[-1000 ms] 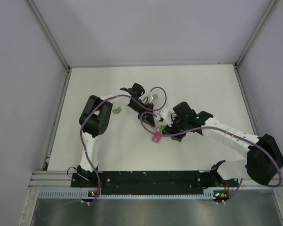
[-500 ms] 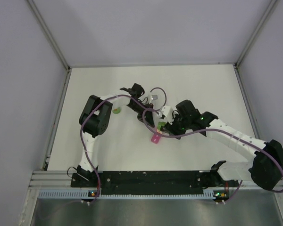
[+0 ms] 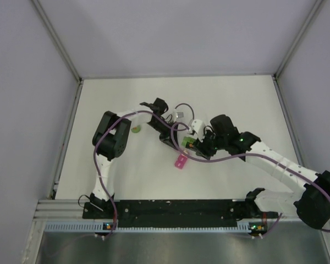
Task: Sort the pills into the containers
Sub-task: Pour the pill into the pill container.
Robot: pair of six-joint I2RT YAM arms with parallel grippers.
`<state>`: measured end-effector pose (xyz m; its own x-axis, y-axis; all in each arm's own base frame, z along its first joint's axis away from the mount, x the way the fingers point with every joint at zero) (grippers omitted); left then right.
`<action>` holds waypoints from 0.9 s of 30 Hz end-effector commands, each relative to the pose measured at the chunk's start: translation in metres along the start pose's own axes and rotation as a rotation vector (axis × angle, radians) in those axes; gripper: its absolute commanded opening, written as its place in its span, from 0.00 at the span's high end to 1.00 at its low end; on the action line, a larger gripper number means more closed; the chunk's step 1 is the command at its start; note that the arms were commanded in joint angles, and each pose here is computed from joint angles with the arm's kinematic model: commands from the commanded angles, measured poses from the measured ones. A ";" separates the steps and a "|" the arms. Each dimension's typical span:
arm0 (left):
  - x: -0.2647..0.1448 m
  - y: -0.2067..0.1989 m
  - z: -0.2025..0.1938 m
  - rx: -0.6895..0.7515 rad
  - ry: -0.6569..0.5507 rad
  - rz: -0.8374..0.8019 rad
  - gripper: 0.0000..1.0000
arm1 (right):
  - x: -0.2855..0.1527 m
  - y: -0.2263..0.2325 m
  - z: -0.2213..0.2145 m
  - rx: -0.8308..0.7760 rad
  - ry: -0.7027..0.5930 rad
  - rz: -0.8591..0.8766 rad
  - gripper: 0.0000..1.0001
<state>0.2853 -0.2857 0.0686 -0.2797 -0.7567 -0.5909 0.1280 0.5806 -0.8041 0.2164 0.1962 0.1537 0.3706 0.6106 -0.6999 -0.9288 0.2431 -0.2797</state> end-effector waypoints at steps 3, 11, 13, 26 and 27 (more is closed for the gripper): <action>-0.012 -0.015 0.005 0.061 -0.017 -0.019 1.00 | -0.009 -0.010 0.016 0.000 -0.095 -0.048 1.00; -0.012 -0.015 0.005 0.060 -0.019 -0.010 0.87 | -0.010 -0.010 0.015 0.007 -0.097 -0.049 1.00; -0.013 -0.015 0.006 0.059 -0.021 -0.009 0.84 | -0.011 -0.011 0.015 0.009 -0.097 -0.052 1.00; -0.014 -0.014 0.005 0.062 -0.027 0.010 0.68 | -0.011 -0.009 0.011 0.014 -0.094 -0.052 1.00; -0.015 -0.015 0.005 0.064 -0.029 0.011 0.66 | -0.011 -0.009 0.012 0.013 -0.099 -0.053 1.00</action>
<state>0.2849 -0.2831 0.0690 -0.2828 -0.7430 -0.6066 0.1400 0.5937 -0.7924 0.2165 0.1932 0.1545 0.3791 0.6249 -0.6825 -0.9253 0.2627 -0.2735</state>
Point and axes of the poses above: each gripper's point midway between its finger pads, its own x axis out along the fingers, its own y axis along the line the jaws close on, z = x × y, the point moved 3 cm from there along -x, back along the fingers, and after that the axes turned 15 degrees about -x, right-handed, at the moved point
